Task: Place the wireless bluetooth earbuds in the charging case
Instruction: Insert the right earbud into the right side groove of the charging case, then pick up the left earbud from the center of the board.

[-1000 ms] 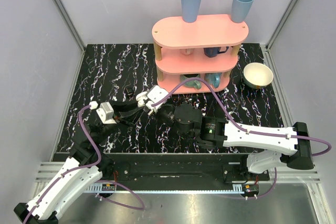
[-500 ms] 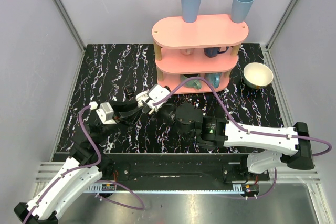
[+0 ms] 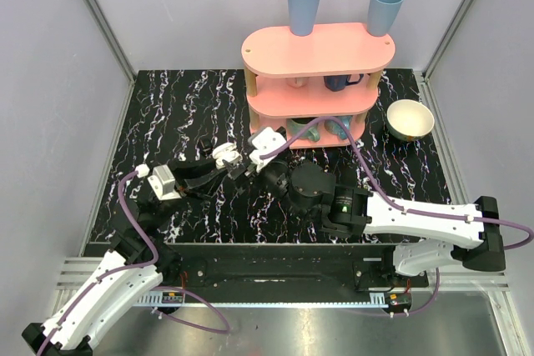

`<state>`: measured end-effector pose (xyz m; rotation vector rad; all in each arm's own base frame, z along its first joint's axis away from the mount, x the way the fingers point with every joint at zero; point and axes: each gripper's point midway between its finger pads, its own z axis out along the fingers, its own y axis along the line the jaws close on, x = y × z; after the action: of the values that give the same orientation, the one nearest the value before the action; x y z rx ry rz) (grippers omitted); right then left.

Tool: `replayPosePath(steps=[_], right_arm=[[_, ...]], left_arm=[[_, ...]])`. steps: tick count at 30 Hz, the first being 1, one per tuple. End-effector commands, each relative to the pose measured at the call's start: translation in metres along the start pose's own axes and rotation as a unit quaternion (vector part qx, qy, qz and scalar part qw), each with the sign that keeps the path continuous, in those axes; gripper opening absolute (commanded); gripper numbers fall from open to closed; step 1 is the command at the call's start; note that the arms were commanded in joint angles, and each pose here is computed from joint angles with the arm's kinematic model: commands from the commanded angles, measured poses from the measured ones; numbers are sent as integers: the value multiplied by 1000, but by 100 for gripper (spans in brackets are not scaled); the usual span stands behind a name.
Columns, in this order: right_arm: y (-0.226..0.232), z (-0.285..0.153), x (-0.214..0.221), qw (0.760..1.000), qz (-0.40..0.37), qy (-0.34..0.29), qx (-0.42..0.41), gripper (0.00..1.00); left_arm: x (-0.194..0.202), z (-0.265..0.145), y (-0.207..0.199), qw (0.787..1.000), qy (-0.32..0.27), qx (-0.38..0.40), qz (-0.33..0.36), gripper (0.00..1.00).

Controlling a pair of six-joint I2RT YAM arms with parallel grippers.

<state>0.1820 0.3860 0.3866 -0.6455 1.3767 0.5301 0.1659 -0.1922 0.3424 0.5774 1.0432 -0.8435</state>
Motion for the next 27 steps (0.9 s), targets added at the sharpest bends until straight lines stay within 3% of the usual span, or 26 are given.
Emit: replayPosePath(steps=[1, 7, 12, 16, 17, 20, 27], right_arm=[[-11, -12, -52, 995, 78, -65, 7, 91], [-26, -39, -98, 978, 162, -132, -10, 93], [-83, -52, -89, 966, 188, -126, 129, 94], [-123, -57, -47, 949, 195, -64, 238, 95], [-134, -54, -39, 936, 235, -64, 256, 96], [-142, -53, -12, 931, 280, -15, 235, 96], [-152, -46, 44, 922, 286, 92, 244, 93]], left_arm=[[-29, 2, 1, 999, -45, -4, 21, 0], [-30, 0, 4, 999, -44, -15, 21, 0], [-32, -2, 3, 999, -41, -15, 33, 0], [-33, -4, 2, 998, -44, -13, 38, 0], [-34, -4, 2, 998, -45, -12, 39, 0], [-38, -5, 1, 998, -49, -10, 48, 0], [-42, -9, 3, 997, -41, -17, 67, 0]])
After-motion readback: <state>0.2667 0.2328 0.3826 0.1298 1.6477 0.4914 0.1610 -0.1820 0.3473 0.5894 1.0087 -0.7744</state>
